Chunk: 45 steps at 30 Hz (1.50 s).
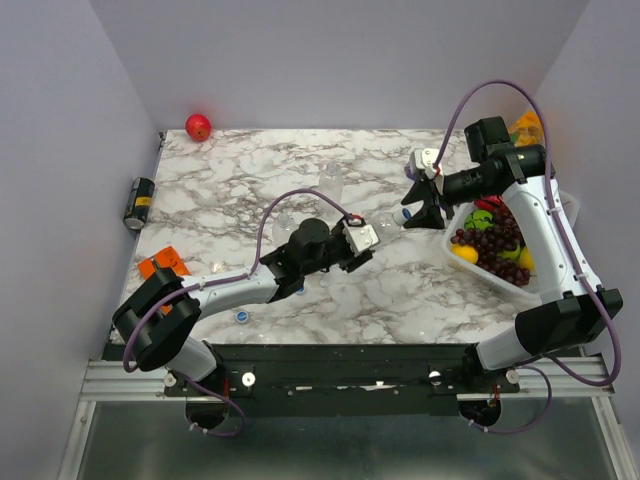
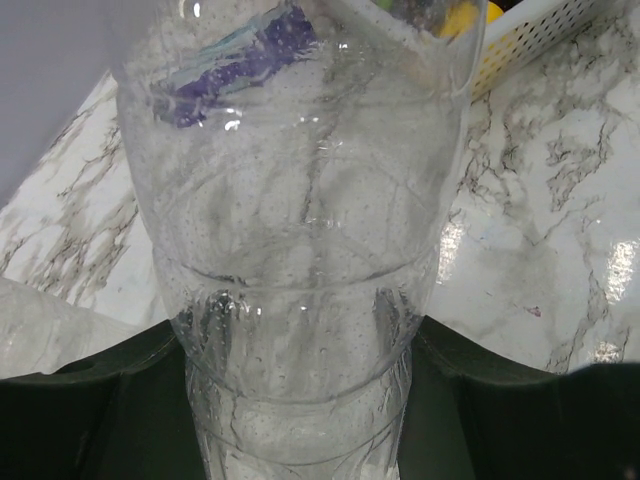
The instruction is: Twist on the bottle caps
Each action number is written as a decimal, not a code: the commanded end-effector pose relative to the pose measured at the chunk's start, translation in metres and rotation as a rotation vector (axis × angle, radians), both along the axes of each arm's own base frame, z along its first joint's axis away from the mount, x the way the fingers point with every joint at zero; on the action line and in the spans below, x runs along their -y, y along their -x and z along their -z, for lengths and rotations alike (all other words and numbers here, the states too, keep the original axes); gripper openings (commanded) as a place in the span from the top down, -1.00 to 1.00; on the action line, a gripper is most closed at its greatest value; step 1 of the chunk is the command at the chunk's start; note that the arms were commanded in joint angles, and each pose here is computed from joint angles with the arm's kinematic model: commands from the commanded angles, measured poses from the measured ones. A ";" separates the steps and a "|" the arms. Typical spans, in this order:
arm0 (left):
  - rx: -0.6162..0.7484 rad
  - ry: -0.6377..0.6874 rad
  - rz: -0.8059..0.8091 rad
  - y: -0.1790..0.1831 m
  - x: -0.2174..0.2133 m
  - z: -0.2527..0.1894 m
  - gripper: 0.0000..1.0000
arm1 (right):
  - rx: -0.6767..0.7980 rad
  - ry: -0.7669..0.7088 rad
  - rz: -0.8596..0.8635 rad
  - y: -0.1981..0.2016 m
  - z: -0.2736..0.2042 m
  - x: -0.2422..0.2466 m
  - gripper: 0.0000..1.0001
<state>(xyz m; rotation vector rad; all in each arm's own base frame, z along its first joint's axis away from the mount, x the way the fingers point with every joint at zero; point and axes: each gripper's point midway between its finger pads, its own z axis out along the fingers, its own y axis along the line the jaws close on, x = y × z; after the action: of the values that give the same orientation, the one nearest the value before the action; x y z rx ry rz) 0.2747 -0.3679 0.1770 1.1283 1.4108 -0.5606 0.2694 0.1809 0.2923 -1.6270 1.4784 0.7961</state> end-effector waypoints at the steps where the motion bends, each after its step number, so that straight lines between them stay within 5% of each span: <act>1: -0.007 0.024 0.036 0.007 0.005 -0.005 1.00 | -0.180 -0.028 -0.011 0.038 -0.006 -0.002 -0.21; 7: -0.014 0.036 0.019 0.003 0.005 -0.007 1.00 | -0.218 -0.036 -0.001 0.038 -0.004 -0.003 0.02; 10: -0.025 0.029 0.009 0.002 0.004 -0.004 1.00 | -0.235 -0.047 0.005 0.037 -0.006 -0.005 0.27; 12: -0.025 0.037 -0.020 -0.002 0.003 -0.006 1.00 | -0.279 -0.072 0.011 0.037 -0.009 -0.009 0.63; 17: 0.011 0.064 -0.245 -0.023 -0.004 -0.014 1.00 | -0.668 -0.136 0.235 0.017 -0.009 -0.023 0.99; 21: -0.019 0.112 -0.278 -0.024 -0.001 -0.021 1.00 | -0.789 -0.213 0.311 0.013 -0.016 -0.032 0.99; 26: -0.064 0.136 -0.213 -0.013 0.008 -0.022 1.00 | -0.726 -0.224 0.348 0.003 -0.019 -0.031 0.99; 30: -0.099 0.111 -0.171 -0.005 0.011 -0.013 -0.42 | -0.656 -0.177 0.423 -0.012 -0.013 -0.024 0.99; 31: -0.109 0.109 -0.168 -0.003 0.010 -0.013 -0.55 | -0.620 -0.162 0.431 -0.016 -0.016 -0.021 0.99; 32: -0.113 0.105 -0.167 -0.001 0.009 -0.012 -0.97 | -0.598 -0.144 0.448 -0.019 -0.015 -0.019 0.99; 45: -0.173 0.034 -0.161 0.013 -0.016 -0.001 -0.97 | -0.276 0.157 0.730 -0.088 -0.001 0.041 0.99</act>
<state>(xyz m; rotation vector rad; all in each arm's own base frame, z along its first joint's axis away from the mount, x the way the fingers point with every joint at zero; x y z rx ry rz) 0.2661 -0.3567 0.1609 0.9360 1.6406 -0.5473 0.3273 0.1636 0.3107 -0.9867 2.0904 0.7189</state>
